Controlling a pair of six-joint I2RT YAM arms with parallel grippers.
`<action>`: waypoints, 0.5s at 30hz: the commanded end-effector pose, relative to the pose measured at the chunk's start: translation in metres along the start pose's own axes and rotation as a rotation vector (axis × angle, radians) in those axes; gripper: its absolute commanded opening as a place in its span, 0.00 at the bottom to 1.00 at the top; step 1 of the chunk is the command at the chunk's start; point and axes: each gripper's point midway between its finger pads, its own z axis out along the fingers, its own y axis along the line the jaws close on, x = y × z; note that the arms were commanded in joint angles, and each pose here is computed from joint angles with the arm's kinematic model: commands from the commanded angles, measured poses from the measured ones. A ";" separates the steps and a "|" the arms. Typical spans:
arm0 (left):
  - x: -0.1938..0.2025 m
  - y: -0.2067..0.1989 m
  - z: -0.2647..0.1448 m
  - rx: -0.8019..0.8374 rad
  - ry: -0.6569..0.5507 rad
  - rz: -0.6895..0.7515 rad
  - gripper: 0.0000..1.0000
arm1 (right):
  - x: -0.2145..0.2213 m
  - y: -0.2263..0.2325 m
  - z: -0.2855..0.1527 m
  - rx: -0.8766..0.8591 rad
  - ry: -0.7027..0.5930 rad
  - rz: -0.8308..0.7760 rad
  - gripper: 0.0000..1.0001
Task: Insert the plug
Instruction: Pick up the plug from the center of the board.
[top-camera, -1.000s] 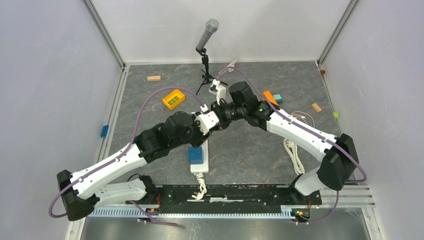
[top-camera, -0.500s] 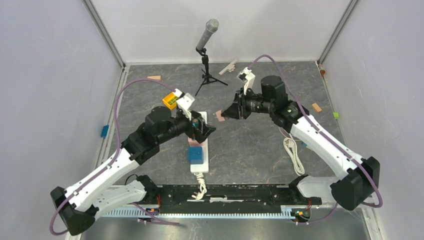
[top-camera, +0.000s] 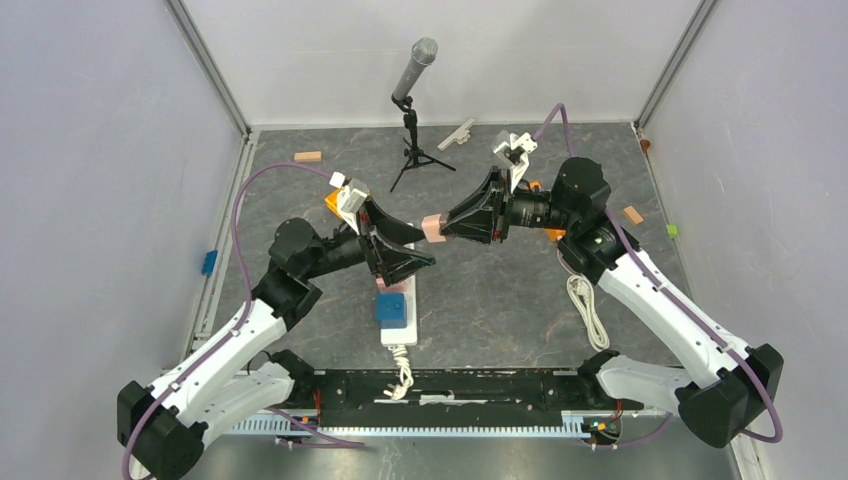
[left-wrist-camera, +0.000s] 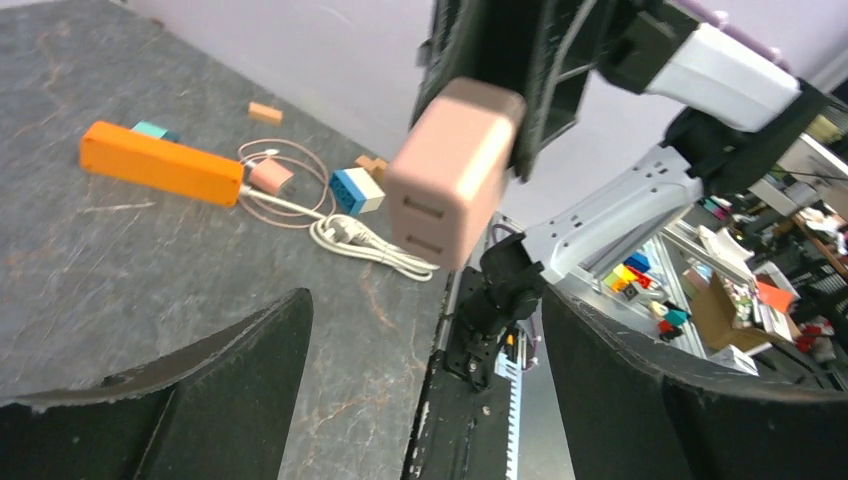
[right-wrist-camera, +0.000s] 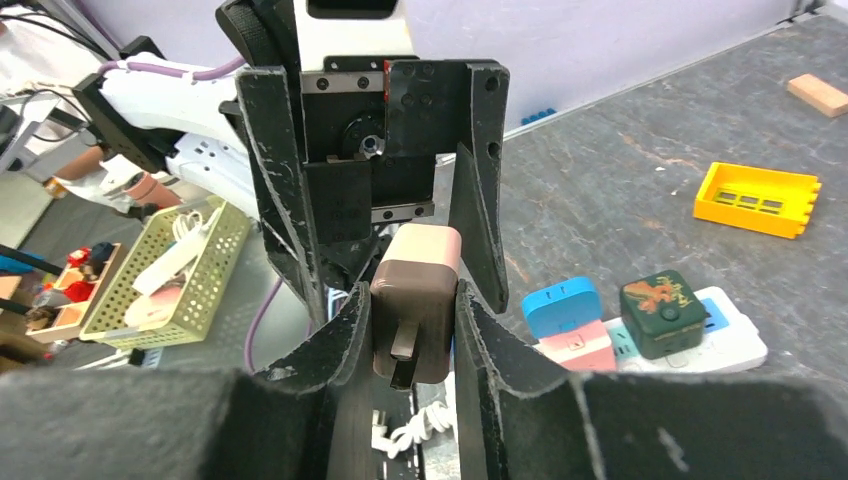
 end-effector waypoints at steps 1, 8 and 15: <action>-0.025 -0.033 0.002 0.146 -0.061 0.031 0.89 | -0.012 0.018 0.001 -0.084 -0.053 -0.021 0.00; -0.031 -0.032 0.007 0.144 -0.081 0.034 0.77 | -0.005 0.019 0.007 -0.101 -0.040 0.004 0.00; -0.039 -0.031 0.011 0.153 -0.134 0.044 0.66 | 0.006 0.021 0.012 -0.115 -0.016 0.021 0.00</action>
